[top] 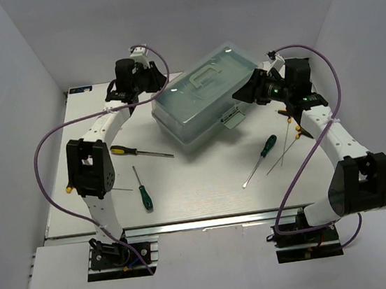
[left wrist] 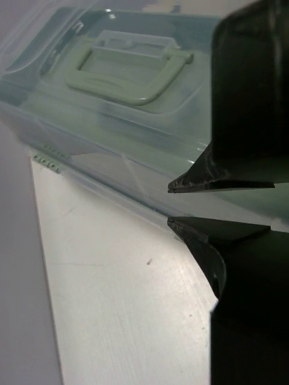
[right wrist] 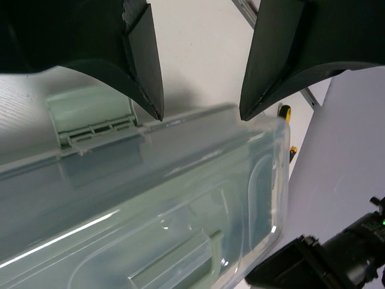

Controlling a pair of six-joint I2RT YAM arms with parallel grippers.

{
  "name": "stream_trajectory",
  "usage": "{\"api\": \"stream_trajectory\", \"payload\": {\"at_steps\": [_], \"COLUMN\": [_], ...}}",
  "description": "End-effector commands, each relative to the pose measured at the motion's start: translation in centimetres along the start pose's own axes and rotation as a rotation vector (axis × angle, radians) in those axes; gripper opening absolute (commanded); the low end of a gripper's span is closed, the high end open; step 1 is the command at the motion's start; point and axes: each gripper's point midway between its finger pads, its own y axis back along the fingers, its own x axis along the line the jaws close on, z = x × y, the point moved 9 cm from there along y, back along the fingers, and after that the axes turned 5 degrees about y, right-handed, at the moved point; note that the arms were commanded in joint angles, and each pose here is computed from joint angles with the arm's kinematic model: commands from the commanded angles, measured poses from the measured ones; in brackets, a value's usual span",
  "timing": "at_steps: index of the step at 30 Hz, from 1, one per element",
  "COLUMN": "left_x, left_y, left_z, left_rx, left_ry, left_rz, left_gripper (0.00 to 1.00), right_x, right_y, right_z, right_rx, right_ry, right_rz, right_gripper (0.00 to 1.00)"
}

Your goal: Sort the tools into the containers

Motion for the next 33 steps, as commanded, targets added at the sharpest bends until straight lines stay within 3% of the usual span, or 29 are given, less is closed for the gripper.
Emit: {"api": "stream_trajectory", "payload": {"at_steps": [1,19,28,33], "left_x": [-2.1,-9.0,-10.5,-11.3], "left_y": [1.9,5.4,5.9,6.8], "left_z": [-4.7,-11.7,-10.5,-9.8], "left_rx": [0.196,0.297,0.229,0.21], "left_ry": [0.072,0.099,0.115,0.112], "left_rz": [-0.129,-0.243,-0.268,-0.28], "left_gripper": [0.32,0.31,0.31,0.32], "right_x": [0.2,1.3,2.7,3.9], "right_y": [-0.3,-1.4,-4.3,-6.3], "right_z": [1.1,4.6,6.2,6.5], "right_rx": [-0.037,-0.088,-0.11,-0.143], "right_ry": [0.051,0.097,0.102,0.097], "right_rz": [0.013,0.078,-0.039,-0.148], "right_gripper": [0.59,0.59,0.59,0.66]}}
